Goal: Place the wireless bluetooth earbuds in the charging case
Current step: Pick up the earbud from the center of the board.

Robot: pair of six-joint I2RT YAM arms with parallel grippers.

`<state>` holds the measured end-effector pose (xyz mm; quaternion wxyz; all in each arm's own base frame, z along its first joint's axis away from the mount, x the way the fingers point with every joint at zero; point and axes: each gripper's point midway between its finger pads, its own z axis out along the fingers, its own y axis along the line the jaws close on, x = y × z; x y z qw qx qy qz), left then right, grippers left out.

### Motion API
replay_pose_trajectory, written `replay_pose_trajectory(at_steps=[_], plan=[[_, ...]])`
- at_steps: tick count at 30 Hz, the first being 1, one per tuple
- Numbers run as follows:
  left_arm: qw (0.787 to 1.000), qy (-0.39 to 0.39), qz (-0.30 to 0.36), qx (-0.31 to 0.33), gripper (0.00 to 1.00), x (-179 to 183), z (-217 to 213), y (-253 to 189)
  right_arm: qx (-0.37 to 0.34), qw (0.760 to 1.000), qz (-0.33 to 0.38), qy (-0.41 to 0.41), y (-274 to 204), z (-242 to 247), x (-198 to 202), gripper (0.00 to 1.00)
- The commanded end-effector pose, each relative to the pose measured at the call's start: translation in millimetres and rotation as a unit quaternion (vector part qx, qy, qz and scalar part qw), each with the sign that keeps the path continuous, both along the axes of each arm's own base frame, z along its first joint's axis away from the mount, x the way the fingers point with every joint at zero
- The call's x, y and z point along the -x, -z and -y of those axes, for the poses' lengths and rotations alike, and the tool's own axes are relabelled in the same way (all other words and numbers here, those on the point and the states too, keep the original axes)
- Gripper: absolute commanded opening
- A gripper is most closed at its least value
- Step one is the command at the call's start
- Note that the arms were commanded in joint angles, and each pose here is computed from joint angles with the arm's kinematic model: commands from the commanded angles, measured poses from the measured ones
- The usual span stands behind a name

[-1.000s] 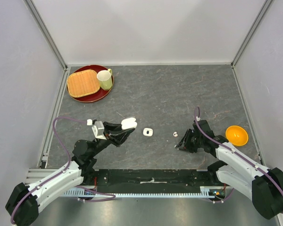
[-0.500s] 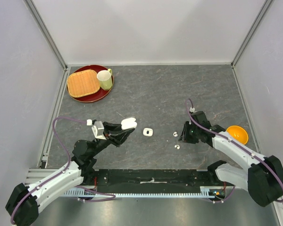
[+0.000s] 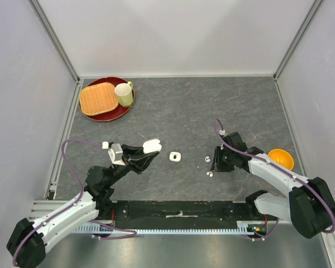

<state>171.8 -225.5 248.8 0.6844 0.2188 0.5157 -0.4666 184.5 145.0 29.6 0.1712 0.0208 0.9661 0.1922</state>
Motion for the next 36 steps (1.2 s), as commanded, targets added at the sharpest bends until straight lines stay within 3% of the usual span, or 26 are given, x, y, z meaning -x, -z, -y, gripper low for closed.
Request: replay_pose_trajectory(at_steps=[1, 36], plan=[[1.0, -0.004, 0.006, 0.018, 0.02, -0.4, -2.5, -11.3, -0.021, 0.999, 0.018, -0.019, -7.4, -11.3, -8.6, 0.36], [1.0, -0.002, 0.001, 0.019, 0.02, -0.2, -2.2, -9.4, -0.023, 1.0, -0.017, -0.013, 11.9, -10.7, 6.2, 0.38]])
